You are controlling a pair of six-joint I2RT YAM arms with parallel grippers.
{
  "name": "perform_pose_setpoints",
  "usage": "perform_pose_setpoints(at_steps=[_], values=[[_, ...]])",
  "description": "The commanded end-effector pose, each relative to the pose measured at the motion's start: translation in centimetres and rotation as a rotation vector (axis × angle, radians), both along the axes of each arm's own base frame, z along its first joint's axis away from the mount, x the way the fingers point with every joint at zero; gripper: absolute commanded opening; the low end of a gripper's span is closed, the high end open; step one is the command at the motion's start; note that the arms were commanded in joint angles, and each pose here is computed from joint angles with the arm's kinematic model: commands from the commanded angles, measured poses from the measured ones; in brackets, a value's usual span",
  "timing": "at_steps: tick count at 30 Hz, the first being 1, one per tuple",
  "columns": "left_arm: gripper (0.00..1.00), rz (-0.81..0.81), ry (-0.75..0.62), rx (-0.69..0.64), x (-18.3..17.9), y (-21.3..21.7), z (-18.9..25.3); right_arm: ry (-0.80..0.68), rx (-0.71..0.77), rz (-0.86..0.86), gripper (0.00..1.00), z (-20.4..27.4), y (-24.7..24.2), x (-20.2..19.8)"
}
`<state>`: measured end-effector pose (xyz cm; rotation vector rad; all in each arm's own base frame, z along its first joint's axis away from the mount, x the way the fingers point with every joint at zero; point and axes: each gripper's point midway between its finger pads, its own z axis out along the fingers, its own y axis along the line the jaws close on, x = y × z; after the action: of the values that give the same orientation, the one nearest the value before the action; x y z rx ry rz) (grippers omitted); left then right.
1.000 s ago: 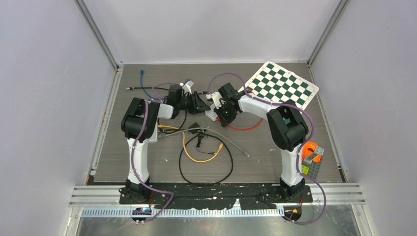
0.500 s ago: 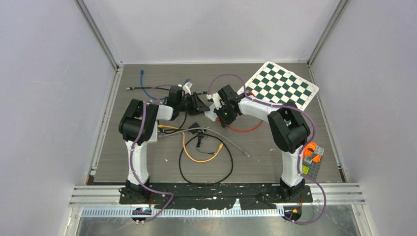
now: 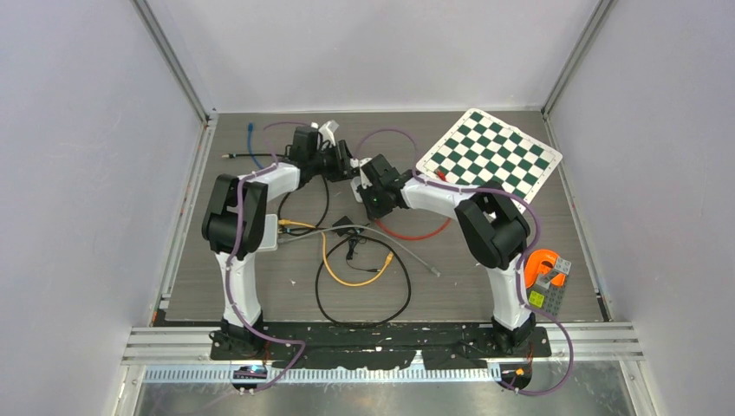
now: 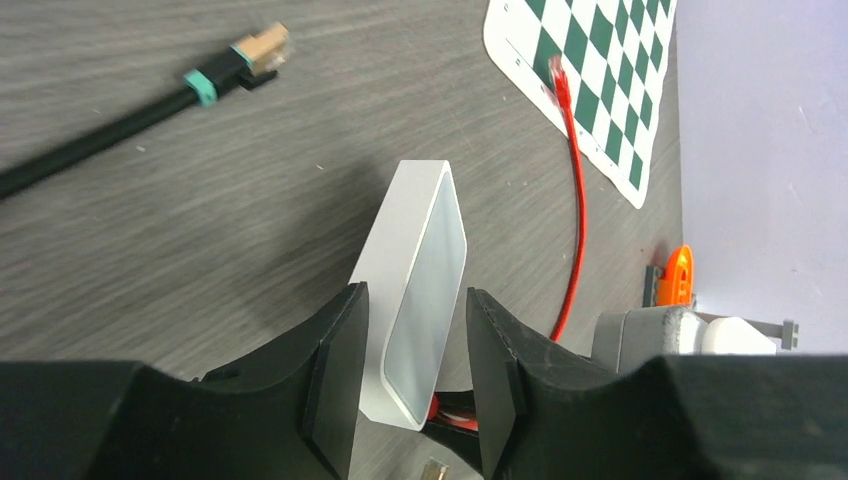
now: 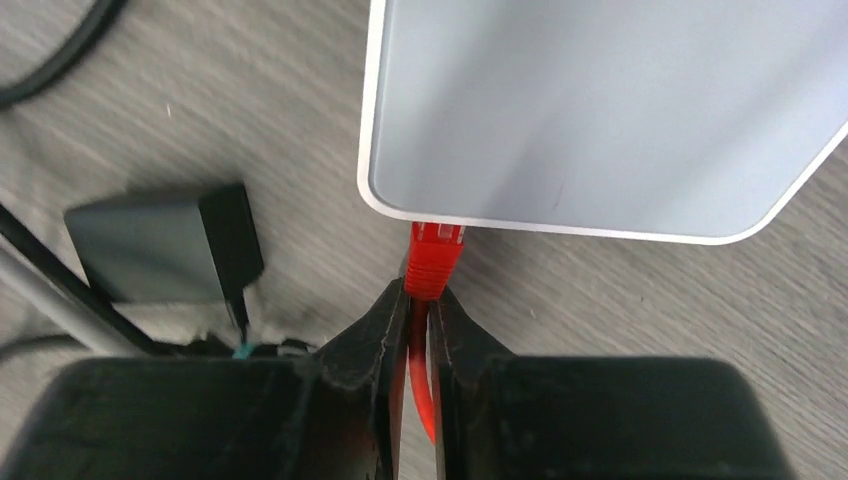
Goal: Insert the plug into the switch port
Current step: Insert the connector into the switch port.
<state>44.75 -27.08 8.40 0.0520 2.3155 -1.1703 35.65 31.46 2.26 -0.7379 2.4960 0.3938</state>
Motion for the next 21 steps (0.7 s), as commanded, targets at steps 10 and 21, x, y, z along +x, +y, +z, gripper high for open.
perform_pose_setpoints(at_steps=[10, 21], values=[[0.49, -0.066, 0.071, 0.066, -2.7, 1.2, 2.9, -0.285, 0.114, -0.261, 0.55, 6.9, 2.0, 7.1], [0.59, 0.098, -0.021, 0.409, -3.8, 7.9, 4.8, -0.447, 0.175, -0.216, 0.65, 13.7, -2.7, 2.5]])
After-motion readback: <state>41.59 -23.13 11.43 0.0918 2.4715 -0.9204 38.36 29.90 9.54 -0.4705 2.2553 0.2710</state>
